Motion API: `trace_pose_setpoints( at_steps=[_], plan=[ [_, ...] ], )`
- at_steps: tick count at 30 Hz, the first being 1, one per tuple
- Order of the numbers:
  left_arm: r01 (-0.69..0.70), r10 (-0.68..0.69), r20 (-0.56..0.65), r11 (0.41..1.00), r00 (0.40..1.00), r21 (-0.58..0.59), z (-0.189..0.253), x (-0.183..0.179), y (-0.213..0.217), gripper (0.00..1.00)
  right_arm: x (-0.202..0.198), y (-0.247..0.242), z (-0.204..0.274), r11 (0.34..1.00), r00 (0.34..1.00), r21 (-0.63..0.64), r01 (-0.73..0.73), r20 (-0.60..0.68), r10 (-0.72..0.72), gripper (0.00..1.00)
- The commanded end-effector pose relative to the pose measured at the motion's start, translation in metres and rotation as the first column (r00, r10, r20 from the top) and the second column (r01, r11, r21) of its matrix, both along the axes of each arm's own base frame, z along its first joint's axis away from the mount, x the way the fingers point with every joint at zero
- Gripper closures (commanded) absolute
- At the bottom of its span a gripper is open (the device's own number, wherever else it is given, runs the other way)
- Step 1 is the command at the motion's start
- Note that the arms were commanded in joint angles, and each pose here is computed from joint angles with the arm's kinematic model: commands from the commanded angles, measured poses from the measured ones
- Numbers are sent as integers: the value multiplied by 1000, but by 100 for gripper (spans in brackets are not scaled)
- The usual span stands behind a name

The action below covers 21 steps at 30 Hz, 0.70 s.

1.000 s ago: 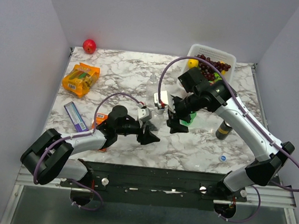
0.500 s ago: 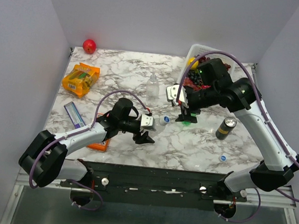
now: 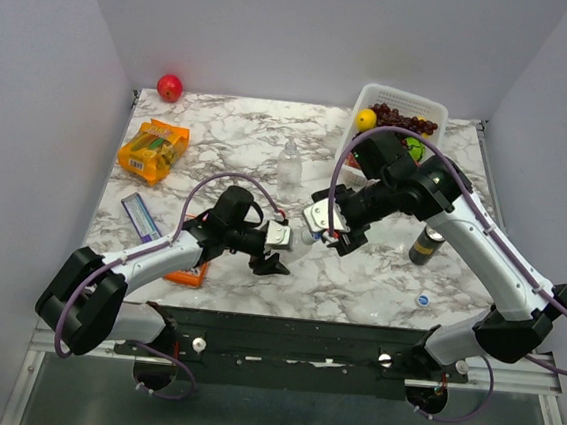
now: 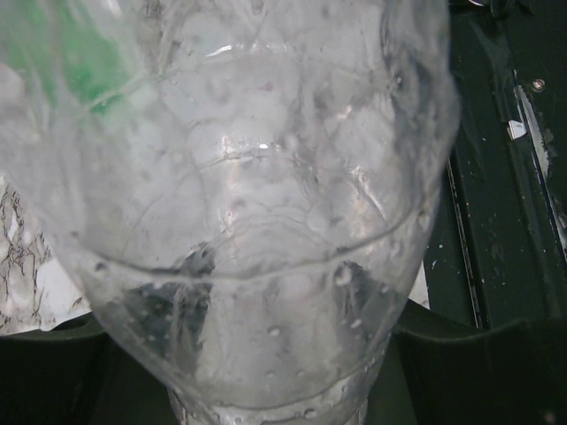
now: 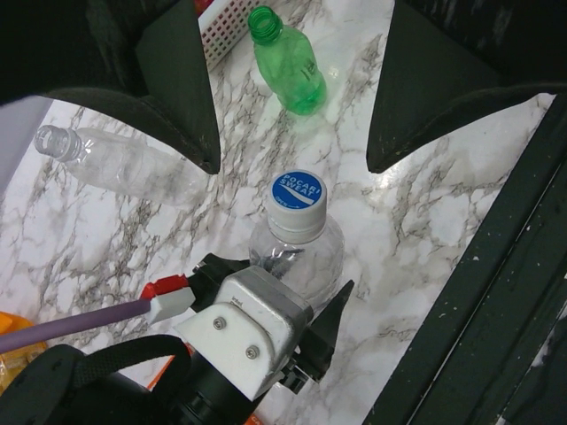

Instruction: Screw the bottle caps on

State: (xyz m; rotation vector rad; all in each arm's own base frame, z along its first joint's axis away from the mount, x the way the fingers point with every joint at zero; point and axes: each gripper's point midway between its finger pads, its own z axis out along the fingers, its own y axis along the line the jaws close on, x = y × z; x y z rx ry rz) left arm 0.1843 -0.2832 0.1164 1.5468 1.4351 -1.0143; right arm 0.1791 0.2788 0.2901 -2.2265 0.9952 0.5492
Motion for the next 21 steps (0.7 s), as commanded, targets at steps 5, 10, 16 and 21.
trace_pose_setpoints(
  at_steps=[5, 10, 16, 21],
  plan=[
    [41, -40, 31, 999, 999, -33, 15, 2, -7, 100, -13, 3, -17, 997, 997, -29, -76, -27, 75, 37],
    [47, -46, 35, 998, 998, -32, 15, 2, -7, 100, -13, 7, -17, 997, 996, -18, -81, -32, 80, 42],
    [59, -57, 46, 998, 997, -27, 15, 2, -7, 100, -9, 14, -20, 997, 997, -5, -77, -26, 76, 43],
    [64, -63, 50, 998, 997, -21, 15, 2, -6, 100, -5, 18, -20, 997, 997, 7, -75, -16, 75, 46]
  ],
)
